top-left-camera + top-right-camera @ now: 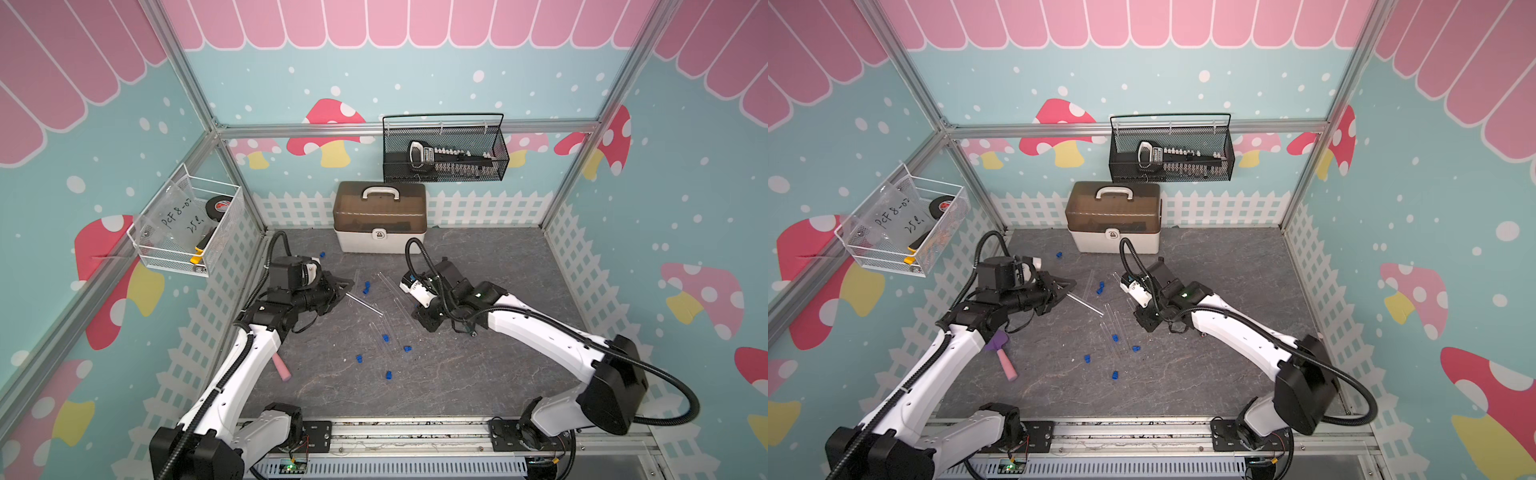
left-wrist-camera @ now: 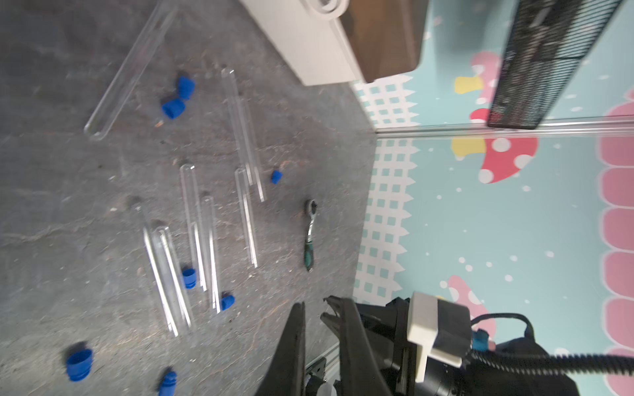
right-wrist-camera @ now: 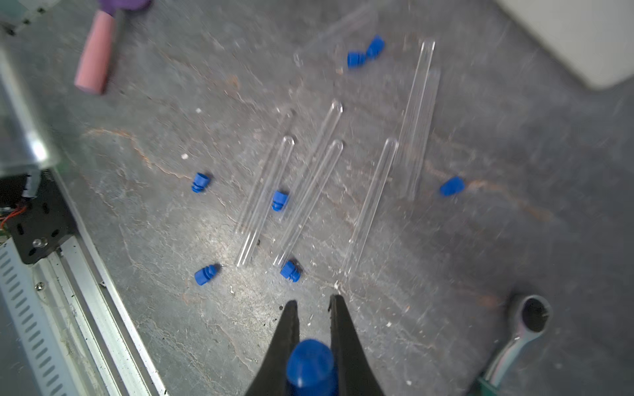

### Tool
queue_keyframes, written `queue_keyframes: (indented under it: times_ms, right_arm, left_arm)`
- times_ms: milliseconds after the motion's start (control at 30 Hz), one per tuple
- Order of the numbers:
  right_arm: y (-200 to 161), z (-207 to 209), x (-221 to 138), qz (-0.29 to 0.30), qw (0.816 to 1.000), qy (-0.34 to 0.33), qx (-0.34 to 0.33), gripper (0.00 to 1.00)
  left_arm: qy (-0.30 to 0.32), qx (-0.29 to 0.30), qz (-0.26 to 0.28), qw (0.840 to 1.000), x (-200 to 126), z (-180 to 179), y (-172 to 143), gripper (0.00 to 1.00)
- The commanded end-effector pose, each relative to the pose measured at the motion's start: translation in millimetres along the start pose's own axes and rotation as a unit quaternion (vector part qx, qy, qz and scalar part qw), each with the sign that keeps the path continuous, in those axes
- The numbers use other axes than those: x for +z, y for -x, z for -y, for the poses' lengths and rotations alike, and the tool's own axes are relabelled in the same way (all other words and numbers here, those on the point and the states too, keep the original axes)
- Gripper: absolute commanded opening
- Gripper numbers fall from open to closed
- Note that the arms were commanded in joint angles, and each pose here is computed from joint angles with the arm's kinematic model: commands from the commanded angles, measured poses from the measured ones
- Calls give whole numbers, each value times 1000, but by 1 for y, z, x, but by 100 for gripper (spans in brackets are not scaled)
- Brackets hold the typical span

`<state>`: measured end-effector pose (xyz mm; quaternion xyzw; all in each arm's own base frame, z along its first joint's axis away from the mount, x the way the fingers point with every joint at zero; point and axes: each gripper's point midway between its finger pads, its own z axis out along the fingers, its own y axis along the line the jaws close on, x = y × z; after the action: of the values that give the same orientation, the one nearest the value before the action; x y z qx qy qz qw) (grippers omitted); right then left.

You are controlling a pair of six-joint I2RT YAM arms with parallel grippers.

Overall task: Remove stoppers from test tubes
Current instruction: Place the stopper at the center of the board.

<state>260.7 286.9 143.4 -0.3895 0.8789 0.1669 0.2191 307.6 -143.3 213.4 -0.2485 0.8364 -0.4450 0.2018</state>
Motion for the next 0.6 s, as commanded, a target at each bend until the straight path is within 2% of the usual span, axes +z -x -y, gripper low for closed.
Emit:
queue_keyframes:
  times_ms: [0,133,300,567]
  right_arm:
    - [-36,1,13,-82,994,-2,77,0]
    - [-56,12,25,-124,986,-19,107,0]
    - [-68,19,33,-154,980,-29,123,0]
    - [-67,26,43,-165,978,-39,119,20]
  left_arm:
    - [27,21,10,999,18,-24,6,0]
    - [76,30,-32,996,46,-59,-2,0]
    - [125,53,-63,989,59,-88,-5,0]
    - [169,50,-124,977,76,-122,-18,0]
